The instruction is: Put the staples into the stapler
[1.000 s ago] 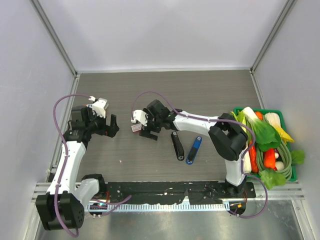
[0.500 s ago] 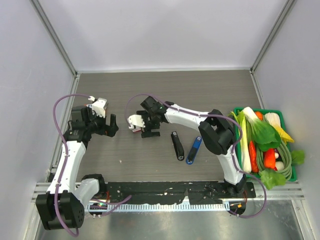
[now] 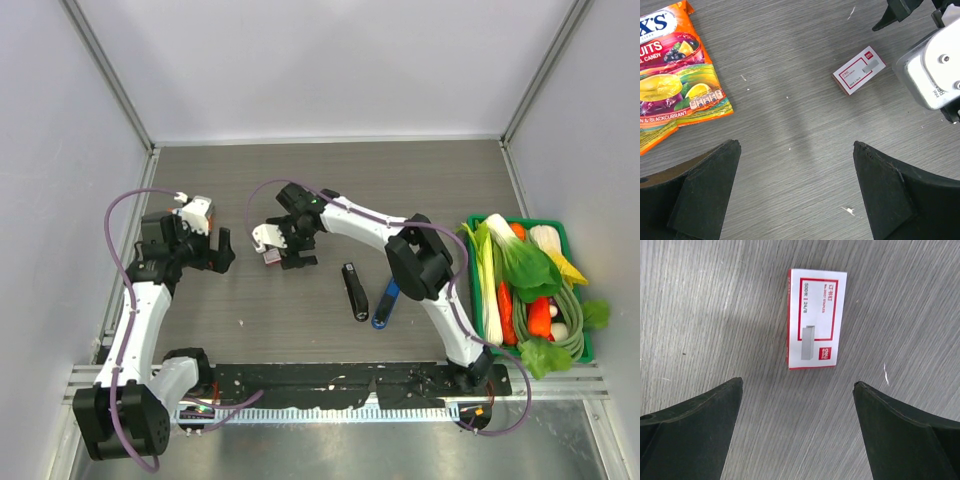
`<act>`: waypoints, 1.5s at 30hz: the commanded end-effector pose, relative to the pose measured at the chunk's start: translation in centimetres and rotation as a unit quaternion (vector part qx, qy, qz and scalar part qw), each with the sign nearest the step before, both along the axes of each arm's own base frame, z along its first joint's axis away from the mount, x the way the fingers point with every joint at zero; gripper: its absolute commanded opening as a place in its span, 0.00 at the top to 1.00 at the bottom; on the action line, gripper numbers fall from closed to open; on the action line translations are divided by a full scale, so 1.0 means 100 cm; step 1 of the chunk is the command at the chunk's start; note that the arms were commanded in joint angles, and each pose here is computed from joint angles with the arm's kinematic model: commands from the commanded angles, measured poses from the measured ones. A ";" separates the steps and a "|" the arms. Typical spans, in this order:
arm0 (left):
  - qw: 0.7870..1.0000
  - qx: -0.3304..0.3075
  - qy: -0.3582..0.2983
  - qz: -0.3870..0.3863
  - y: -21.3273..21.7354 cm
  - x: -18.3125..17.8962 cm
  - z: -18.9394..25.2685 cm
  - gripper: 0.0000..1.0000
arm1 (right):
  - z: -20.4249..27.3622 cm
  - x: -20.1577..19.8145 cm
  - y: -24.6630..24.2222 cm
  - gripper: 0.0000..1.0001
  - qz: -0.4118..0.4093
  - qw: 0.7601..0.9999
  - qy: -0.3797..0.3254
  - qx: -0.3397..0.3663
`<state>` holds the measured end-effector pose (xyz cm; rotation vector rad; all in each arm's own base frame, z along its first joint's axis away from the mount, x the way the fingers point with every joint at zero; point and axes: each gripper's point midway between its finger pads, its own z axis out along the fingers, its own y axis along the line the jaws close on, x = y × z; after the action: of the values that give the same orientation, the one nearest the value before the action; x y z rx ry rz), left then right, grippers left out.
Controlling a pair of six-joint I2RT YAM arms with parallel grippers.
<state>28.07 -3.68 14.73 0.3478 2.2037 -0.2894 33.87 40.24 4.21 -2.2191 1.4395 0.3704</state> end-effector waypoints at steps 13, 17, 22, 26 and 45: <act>1.000 0.001 -0.020 0.009 0.009 0.008 0.007 0.00 | 0.005 0.002 0.030 0.04 0.029 0.994 0.090 0.056; 1.000 0.003 -0.021 0.008 0.009 0.008 0.007 0.00 | 0.003 0.006 0.026 0.04 0.014 0.991 0.113 0.066; 1.000 0.003 -0.020 0.010 0.009 0.009 0.007 0.00 | -0.001 0.006 0.023 0.08 0.000 0.987 0.142 0.072; 1.000 0.003 -0.018 0.009 0.009 0.009 0.005 0.00 | -0.008 0.002 0.021 0.12 -0.008 0.985 0.158 0.066; 1.000 0.003 -0.017 0.008 0.009 0.008 0.005 0.00 | -0.014 -0.002 0.035 0.16 -0.025 0.977 0.191 0.092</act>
<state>28.21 -2.91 14.42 0.3196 2.2176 -0.2775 33.92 42.53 2.94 -2.0562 1.5768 0.8745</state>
